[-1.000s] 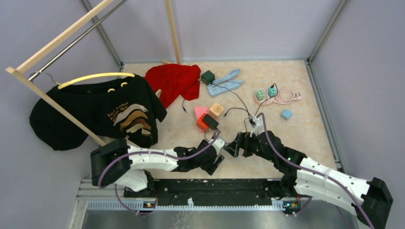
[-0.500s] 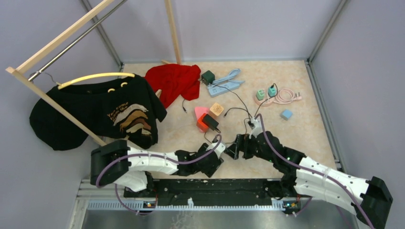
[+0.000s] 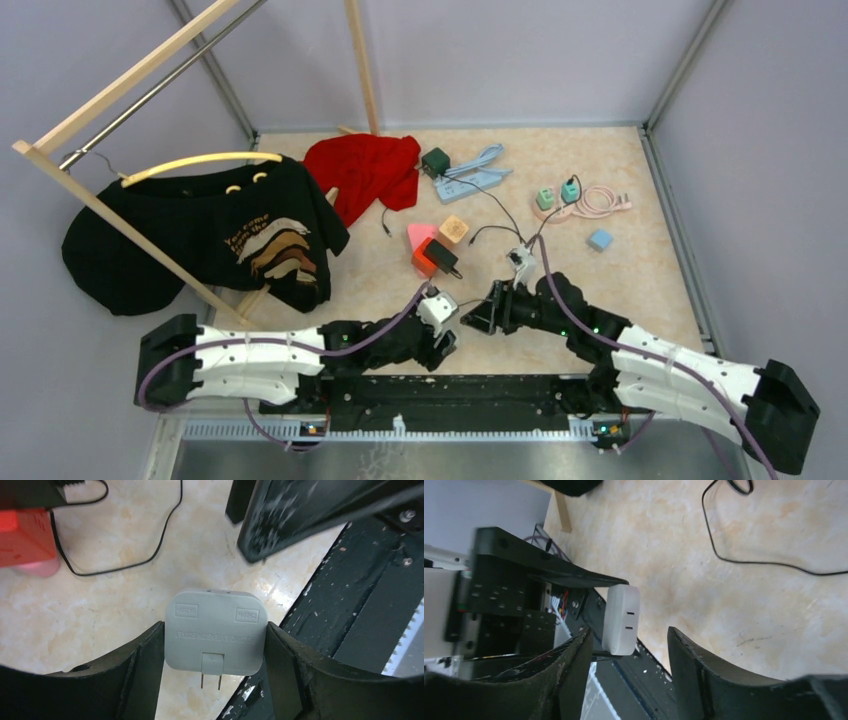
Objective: Insert the plug
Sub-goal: Pick up the plug from the corner of the board.
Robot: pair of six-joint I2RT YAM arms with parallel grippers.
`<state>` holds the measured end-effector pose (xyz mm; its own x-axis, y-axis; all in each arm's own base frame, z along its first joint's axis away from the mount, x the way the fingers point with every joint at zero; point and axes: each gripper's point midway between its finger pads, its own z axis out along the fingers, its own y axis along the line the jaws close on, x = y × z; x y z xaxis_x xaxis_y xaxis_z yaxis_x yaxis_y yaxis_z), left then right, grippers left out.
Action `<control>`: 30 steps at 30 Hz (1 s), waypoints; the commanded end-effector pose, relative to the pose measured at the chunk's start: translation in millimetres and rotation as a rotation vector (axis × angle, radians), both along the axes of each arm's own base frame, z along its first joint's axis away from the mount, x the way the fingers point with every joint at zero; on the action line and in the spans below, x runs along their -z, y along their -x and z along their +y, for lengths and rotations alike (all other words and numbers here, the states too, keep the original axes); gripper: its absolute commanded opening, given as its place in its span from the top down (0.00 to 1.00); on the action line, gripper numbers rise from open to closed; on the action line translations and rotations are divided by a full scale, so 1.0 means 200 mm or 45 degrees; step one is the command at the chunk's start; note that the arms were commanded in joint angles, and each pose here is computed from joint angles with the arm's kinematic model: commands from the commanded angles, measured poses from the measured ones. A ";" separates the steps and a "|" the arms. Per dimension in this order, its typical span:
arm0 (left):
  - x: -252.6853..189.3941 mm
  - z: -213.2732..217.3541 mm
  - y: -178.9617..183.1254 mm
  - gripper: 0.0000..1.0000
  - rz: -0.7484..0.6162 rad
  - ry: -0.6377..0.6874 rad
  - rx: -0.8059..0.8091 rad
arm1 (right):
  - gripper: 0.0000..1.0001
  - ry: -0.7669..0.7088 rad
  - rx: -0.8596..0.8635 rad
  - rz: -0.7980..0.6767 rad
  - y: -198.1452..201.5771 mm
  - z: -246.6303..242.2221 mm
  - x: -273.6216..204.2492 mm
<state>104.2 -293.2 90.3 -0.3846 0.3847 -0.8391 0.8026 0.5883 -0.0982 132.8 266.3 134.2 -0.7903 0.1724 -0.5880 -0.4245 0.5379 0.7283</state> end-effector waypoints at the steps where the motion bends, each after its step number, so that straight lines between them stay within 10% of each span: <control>1: -0.21 -0.08 -0.02 0.54 -0.153 0.167 0.077 | 0.47 -0.067 -0.161 0.033 0.06 0.11 -0.09; 21: -0.23 -0.17 0.01 0.55 -0.207 0.167 0.225 | 0.63 -0.083 -0.505 0.218 0.20 0.31 0.00; 26: -0.22 -0.16 0.00 0.54 -0.221 0.157 0.222 | 0.84 -0.096 -0.511 0.225 0.19 0.33 0.01; 30: -0.22 -0.14 -0.02 0.25 -0.210 0.136 0.158 | 1.00 -0.100 -0.475 0.181 0.16 0.32 -0.02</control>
